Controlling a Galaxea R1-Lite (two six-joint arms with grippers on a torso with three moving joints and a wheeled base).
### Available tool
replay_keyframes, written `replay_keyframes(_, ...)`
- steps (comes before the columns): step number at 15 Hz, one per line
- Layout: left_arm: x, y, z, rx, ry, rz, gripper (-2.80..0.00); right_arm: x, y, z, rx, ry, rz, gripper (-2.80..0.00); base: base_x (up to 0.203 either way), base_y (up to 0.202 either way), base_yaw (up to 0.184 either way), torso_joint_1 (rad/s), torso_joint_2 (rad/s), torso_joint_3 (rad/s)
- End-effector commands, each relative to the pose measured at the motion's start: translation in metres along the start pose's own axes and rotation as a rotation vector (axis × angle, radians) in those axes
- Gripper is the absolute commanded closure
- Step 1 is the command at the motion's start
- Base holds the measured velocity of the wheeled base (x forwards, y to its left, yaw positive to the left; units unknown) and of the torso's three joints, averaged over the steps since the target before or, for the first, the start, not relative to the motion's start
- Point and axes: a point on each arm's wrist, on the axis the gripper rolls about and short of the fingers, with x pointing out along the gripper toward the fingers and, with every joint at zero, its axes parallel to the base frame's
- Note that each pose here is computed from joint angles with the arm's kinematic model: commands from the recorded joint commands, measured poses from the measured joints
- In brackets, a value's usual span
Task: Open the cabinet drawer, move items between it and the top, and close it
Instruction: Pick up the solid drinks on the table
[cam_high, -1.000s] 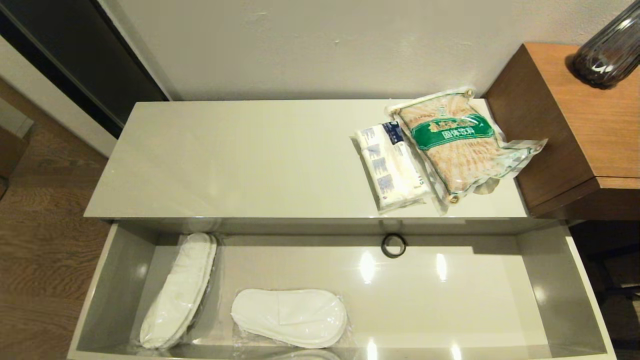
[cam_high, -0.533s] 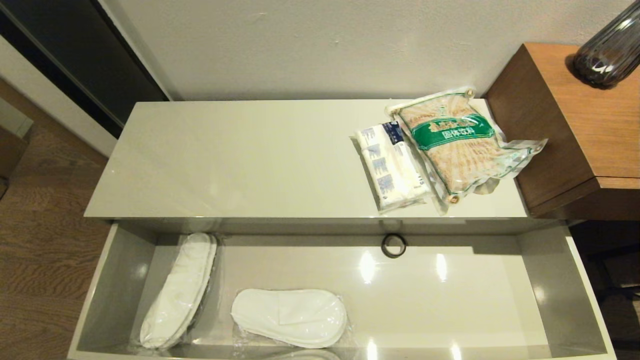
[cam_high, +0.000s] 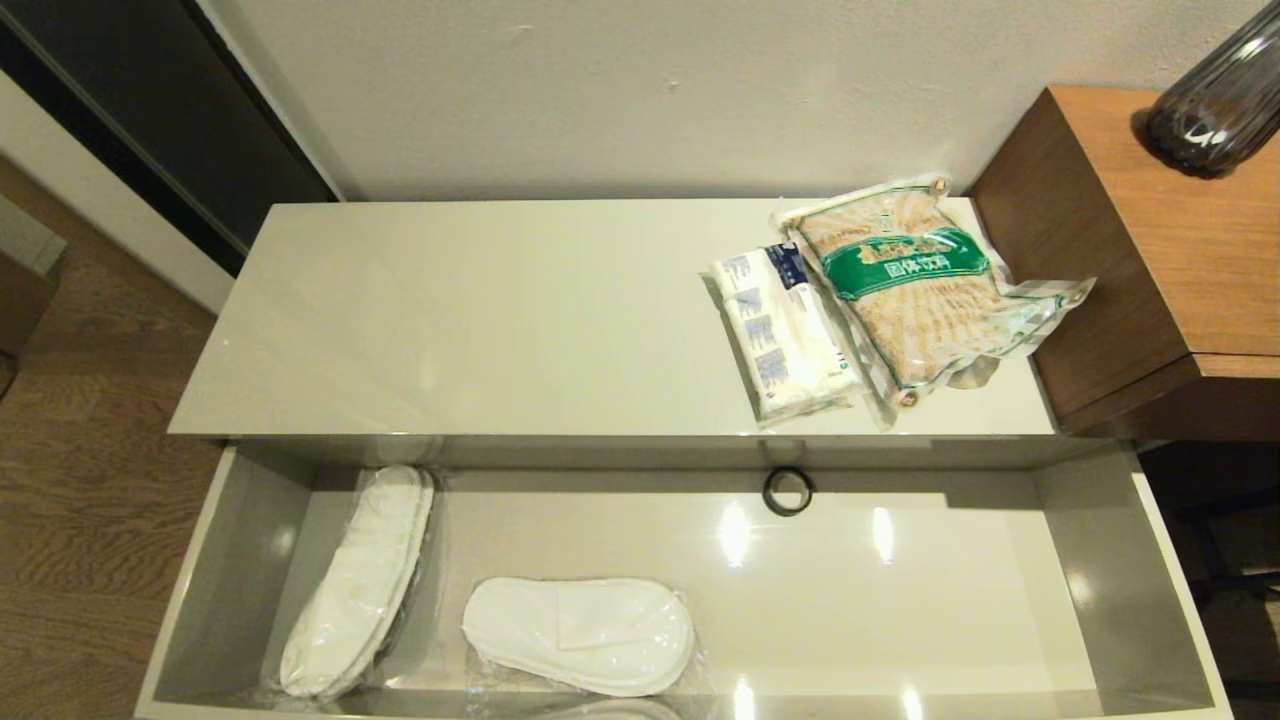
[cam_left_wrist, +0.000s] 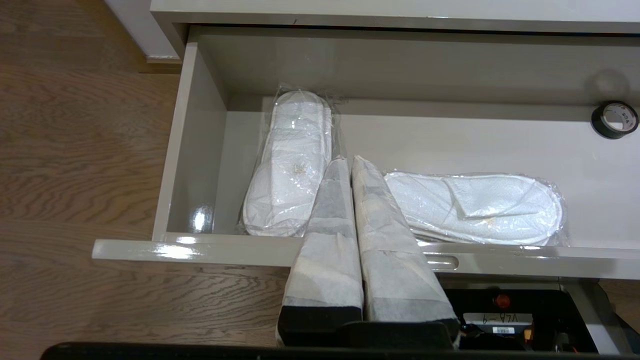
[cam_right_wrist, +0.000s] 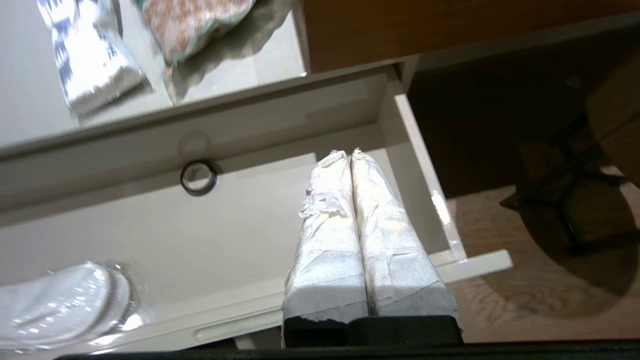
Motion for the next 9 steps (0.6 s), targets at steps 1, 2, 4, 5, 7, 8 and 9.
replay_keyframes(1, 0.0001, 0.0000, 0.0001, 0.000, 0.001, 0.000, 0.00, 0.0115, 0.0007, -0.0213, -0.031, -0.026, 0.018, 0.00, 0.000, 0.000, 0.000, 0.000, 0.00, 0.000)
replay_keyframes(2, 0.0001, 0.0000, 0.0001, 0.000, 0.001, 0.001, 0.00, 0.0139, 0.0015, -0.0246, -0.043, -0.060, 0.049, 0.00, 0.000, 0.000, 0.000, 0.000, 0.00, 0.000)
replay_keyframes(4, 0.0001, 0.0000, 0.0001, 0.000, 0.001, 0.001, 0.00, 0.0136, 0.0037, -0.0271, -0.074, -0.029, 0.152, 0.00, 0.000, 0.000, 0.000, 0.000, 0.00, 0.000)
replay_keyframes(5, 0.0001, 0.0000, 0.0001, 0.000, 0.001, 0.000, 0.00, 0.0135, 0.0040, -0.0267, -0.086, -0.031, 0.168, 0.00, 0.000, 0.000, 0.000, 0.000, 0.00, 0.000)
replay_keyframes(7, 0.0001, 0.0000, 0.0001, 0.000, 0.001, 0.000, 0.00, 0.0131, 0.0053, -0.0245, -0.134, -0.057, 0.219, 0.00, 0.000, 0.000, 0.000, 0.000, 0.00, 0.000)
replay_keyframes(8, 0.0001, 0.0000, 0.0001, 0.000, 0.001, 0.001, 0.00, 0.0132, 0.0052, -0.0250, -0.136, -0.052, 0.218, 0.00, 0.000, 0.000, 0.000, 0.000, 0.00, 0.000)
replay_keyframes(9, 0.0001, 0.0000, 0.0001, 0.000, 0.001, 0.000, 0.00, 0.0131, 0.0051, -0.0235, -0.134, -0.067, 0.206, 0.00, 0.000, 0.000, 0.000, 0.000, 0.00, 0.000)
